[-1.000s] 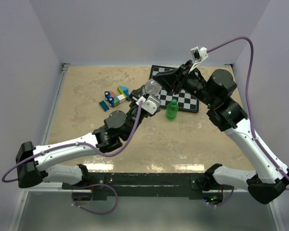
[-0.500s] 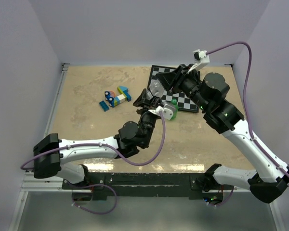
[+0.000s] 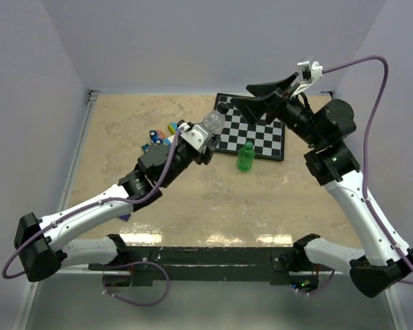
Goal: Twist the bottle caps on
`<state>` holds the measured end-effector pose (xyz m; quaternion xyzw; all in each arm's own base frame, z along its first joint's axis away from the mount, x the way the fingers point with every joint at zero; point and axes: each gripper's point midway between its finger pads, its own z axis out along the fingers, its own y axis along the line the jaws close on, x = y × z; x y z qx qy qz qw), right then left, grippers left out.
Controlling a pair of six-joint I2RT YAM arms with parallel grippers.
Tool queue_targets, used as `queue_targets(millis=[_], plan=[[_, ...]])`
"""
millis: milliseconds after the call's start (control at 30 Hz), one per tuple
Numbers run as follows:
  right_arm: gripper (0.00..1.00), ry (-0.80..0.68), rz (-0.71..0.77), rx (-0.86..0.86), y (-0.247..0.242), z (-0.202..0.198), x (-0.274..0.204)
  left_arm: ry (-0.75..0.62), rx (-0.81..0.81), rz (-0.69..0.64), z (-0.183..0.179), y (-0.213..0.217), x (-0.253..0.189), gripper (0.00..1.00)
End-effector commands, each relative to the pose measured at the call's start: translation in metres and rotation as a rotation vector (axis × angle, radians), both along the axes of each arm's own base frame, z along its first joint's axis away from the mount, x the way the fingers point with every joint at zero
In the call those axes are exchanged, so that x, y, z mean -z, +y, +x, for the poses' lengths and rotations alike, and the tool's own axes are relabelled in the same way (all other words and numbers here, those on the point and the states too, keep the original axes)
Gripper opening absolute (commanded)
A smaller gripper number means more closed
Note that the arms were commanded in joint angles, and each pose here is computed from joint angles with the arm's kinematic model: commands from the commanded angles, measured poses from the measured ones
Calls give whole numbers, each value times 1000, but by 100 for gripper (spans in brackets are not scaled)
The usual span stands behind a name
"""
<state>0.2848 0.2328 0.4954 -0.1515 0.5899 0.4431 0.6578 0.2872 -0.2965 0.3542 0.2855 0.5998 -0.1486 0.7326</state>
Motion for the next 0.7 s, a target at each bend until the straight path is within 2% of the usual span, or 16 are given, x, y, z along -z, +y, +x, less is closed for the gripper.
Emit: queue_targets(millis=[0, 133, 333, 667], plan=[[82, -181, 5, -288, 19, -48, -17, 135, 391, -178, -37, -21, -4, 0], [81, -185, 7, -353, 24, -52, -7, 138, 594, -236, -57, -25, -15, 0], [81, -172, -19, -361, 25, -45, 8, 107, 769, -290, -78, -24, -28, 0], [75, -173, -23, -442, 29, -56, 17, 92, 866, -301, -92, -29, -38, 0]])
